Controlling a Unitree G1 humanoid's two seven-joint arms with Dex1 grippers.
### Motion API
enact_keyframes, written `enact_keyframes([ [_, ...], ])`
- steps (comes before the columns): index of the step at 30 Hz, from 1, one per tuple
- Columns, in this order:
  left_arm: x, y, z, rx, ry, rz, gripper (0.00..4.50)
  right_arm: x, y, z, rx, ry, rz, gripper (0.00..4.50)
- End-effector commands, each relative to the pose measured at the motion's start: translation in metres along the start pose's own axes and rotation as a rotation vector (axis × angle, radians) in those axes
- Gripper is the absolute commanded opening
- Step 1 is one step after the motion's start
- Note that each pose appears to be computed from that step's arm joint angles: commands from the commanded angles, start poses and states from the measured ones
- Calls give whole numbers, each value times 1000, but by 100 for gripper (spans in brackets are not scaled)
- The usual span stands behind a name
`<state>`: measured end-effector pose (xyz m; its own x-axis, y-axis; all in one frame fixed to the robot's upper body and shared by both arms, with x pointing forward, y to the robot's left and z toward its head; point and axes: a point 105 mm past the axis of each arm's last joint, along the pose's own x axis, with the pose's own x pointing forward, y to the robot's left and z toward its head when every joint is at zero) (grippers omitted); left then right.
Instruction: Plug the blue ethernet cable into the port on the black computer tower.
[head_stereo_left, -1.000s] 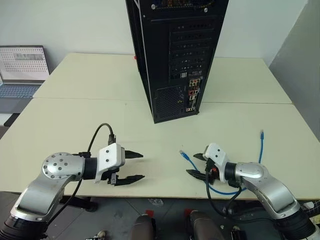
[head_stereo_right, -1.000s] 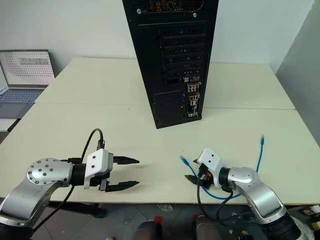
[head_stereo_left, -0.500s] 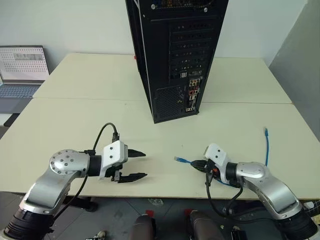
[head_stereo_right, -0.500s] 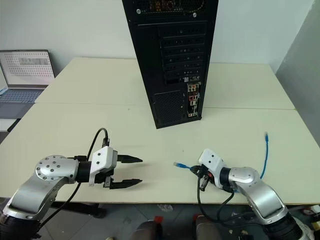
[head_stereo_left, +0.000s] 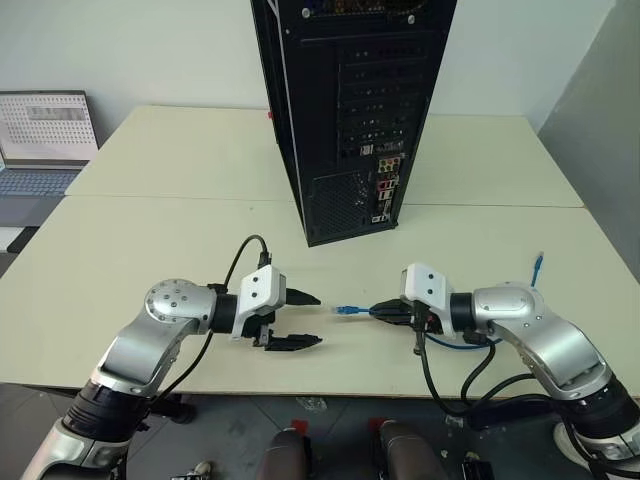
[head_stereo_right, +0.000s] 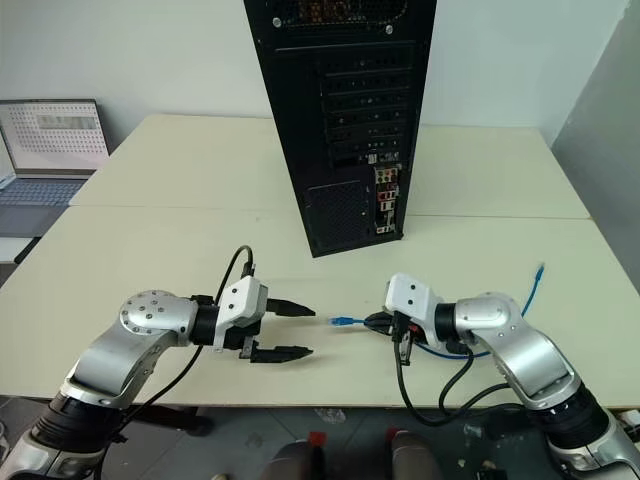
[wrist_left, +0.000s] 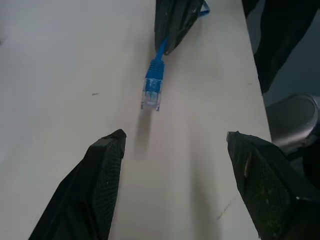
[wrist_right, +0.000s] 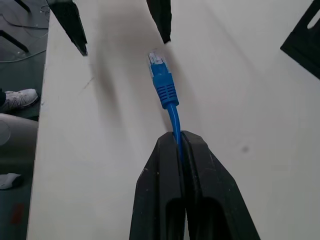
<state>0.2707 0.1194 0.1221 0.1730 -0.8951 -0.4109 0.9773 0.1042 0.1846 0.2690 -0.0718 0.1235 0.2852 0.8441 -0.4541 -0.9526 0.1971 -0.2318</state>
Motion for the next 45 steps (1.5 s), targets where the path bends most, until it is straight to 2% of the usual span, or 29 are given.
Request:
enact_keyframes([
  [1, 5, 1, 6, 34, -9, -36, 343, 1, 2, 12, -48, -20, 22, 3],
  [3, 7, 2, 5, 37, -8, -42, 343, 1, 3, 13, -51, -23, 25, 3],
  [5, 9, 3, 6, 38, -14, -51, 315, 2, 4, 15, -53, -28, 27, 0],
  [16, 15, 6, 6, 56, -15, -47, 78, 5, 6, 20, -57, -35, 36, 0],
  [19, 16, 6, 5, 59, -15, -40, 31, 5, 6, 19, -64, -30, 41, 0],
  [26, 17, 5, 2, 94, -20, -25, 26, 4, 12, 19, -71, -31, 99, 0],
  [27, 17, 5, 3, 104, -25, -22, 26, 3, 13, 20, -72, -36, 108, 48],
  [28, 17, 4, 3, 125, -34, -18, 26, 1, 12, 20, -73, -38, 112, 57],
  [31, 18, 0, 3, 203, -42, -14, 25, -8, 7, 20, -67, -31, 114, 141],
  [34, 18, -1, 2, 282, -46, 11, 25, -24, 3, 17, -30, -17, 127, 202],
  [40, 19, 5, 8, 611, -65, 138, 25, -41, 2, 27, 179, -122, 130, 355],
  [45, 16, 9, 27, 906, -155, 281, 25, -30, 3, 33, 330, -204, 131, 361],
])
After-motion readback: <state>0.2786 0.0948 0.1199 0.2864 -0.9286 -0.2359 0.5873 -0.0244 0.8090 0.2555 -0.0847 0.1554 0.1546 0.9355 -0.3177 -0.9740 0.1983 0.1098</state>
